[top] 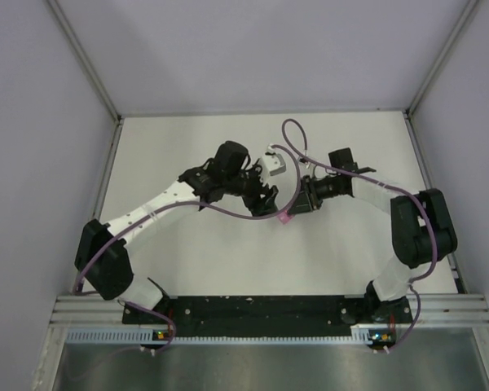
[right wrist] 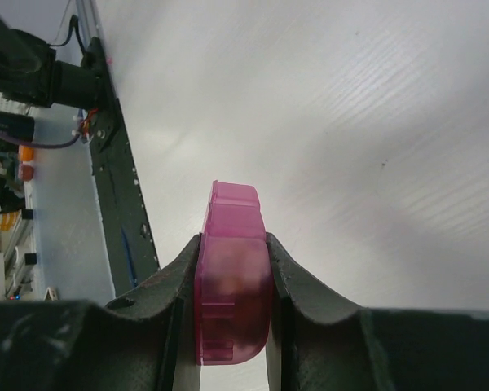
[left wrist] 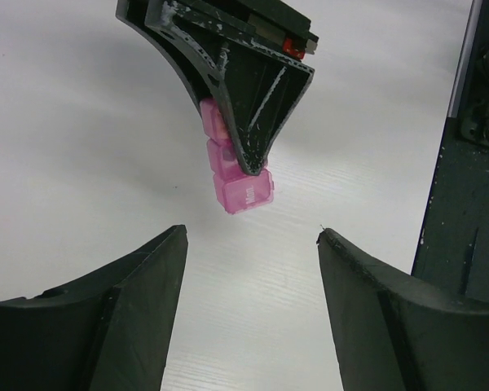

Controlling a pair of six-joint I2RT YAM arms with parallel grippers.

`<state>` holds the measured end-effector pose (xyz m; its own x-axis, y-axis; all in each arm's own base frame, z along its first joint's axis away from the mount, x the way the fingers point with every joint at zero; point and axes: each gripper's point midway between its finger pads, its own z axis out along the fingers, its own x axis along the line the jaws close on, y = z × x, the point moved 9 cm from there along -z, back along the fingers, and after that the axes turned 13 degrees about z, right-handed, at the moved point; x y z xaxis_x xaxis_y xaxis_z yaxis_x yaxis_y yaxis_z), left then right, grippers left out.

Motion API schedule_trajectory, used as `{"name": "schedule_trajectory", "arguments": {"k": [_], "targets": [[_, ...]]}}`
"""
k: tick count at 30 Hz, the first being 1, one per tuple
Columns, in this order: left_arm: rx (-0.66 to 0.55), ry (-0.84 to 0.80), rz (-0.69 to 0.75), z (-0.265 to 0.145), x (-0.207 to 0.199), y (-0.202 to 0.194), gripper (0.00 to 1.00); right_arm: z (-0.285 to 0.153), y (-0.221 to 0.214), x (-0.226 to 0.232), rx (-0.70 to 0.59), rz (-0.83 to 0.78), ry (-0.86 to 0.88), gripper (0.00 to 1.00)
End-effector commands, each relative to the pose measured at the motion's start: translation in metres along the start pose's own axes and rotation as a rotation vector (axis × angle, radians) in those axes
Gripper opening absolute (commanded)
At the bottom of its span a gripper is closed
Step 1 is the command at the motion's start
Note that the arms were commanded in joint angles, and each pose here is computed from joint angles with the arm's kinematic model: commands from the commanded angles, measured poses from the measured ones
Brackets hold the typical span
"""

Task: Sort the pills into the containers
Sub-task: Place the pill container at the center of the board.

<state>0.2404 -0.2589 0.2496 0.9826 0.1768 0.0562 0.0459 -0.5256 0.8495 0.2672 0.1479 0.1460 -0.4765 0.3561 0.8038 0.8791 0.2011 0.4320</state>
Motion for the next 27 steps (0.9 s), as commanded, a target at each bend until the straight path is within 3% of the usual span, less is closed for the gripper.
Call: {"name": "schedule_trajectory", "arguments": {"k": [1,10,25,27], "targets": [[-0.053,0.009,0.066,-0.011,-0.001,0.004,0.7,0.006,0.004,-0.014,-0.028,0.002,-0.072,0.0],[-0.044,0.031,0.067,-0.019,-0.001,-0.005,0.66,0.018,-0.003,-0.038,0.022,0.122,-0.066,0.0],[-0.078,0.001,0.056,-0.019,-0.006,-0.005,0.65,0.026,-0.012,-0.054,0.059,0.169,-0.076,0.0],[-0.075,-0.004,0.049,-0.018,-0.006,-0.007,0.66,0.027,-0.013,-0.056,0.063,0.178,-0.081,0.04]]}}
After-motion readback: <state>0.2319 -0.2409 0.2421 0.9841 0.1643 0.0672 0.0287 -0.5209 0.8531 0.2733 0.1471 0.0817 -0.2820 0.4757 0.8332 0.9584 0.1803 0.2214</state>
